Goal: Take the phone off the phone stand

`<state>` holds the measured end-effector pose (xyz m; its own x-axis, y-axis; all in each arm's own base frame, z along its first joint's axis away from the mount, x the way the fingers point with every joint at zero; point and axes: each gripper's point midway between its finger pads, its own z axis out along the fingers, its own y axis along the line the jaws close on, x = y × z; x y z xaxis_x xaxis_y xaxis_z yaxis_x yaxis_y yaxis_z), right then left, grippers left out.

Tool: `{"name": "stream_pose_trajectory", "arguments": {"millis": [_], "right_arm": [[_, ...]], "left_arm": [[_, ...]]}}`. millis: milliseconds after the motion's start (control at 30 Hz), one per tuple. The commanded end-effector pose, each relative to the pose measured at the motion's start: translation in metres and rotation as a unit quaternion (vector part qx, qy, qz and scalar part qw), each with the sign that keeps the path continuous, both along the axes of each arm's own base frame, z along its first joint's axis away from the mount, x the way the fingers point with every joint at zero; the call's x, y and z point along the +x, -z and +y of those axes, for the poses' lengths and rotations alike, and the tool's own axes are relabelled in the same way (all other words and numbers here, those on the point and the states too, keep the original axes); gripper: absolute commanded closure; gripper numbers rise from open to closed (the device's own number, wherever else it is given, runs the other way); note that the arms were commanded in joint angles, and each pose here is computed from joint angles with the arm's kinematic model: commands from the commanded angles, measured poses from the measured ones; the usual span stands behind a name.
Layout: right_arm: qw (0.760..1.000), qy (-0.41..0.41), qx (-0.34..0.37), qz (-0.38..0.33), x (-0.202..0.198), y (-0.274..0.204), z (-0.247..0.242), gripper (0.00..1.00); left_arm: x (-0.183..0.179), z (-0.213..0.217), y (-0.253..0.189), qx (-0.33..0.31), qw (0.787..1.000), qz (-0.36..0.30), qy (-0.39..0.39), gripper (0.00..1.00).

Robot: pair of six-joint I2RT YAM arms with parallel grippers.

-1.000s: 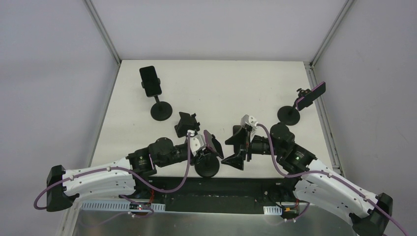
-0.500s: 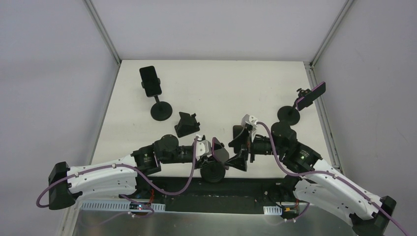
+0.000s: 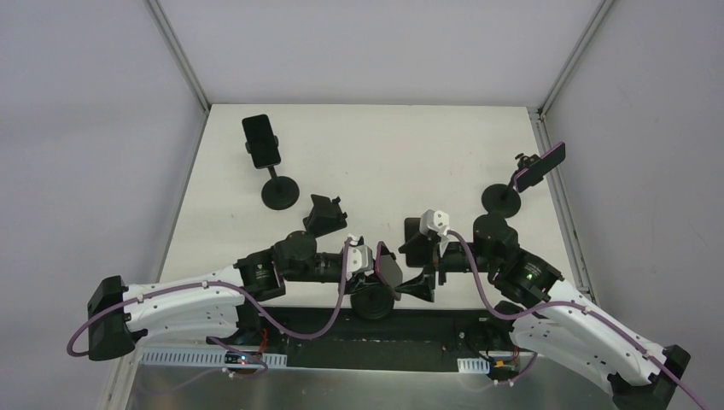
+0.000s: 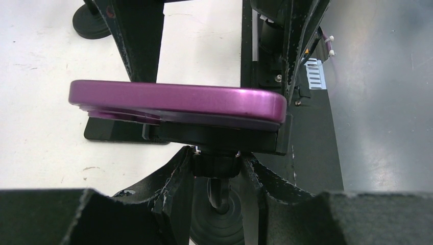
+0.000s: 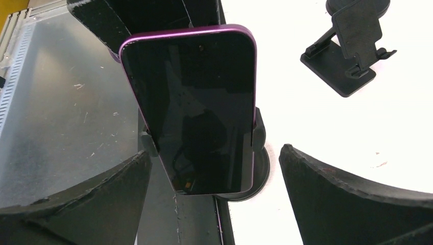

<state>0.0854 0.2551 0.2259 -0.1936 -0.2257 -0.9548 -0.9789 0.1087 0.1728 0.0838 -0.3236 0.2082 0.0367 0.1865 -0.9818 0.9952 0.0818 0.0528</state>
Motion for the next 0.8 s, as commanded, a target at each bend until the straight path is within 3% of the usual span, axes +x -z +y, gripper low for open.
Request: {"name": "stream_pose_trajectory", "arguments": {"millis": [0, 767], "right_arm": [[0.999, -0.007, 0.004, -0.031, 0.003, -0.003, 0.000, 0.01], [0.999, 0.032, 0.009, -0.024, 0.015, 0.003, 0.001, 0.01]], "left_arm": [[-0.008, -0.008, -0.012, -0.011, 0.999, 0.003, 0.031, 1.00], [0.001, -0.006, -0.004, -0.001, 1.000, -0.004, 0.007, 1.00]]}}
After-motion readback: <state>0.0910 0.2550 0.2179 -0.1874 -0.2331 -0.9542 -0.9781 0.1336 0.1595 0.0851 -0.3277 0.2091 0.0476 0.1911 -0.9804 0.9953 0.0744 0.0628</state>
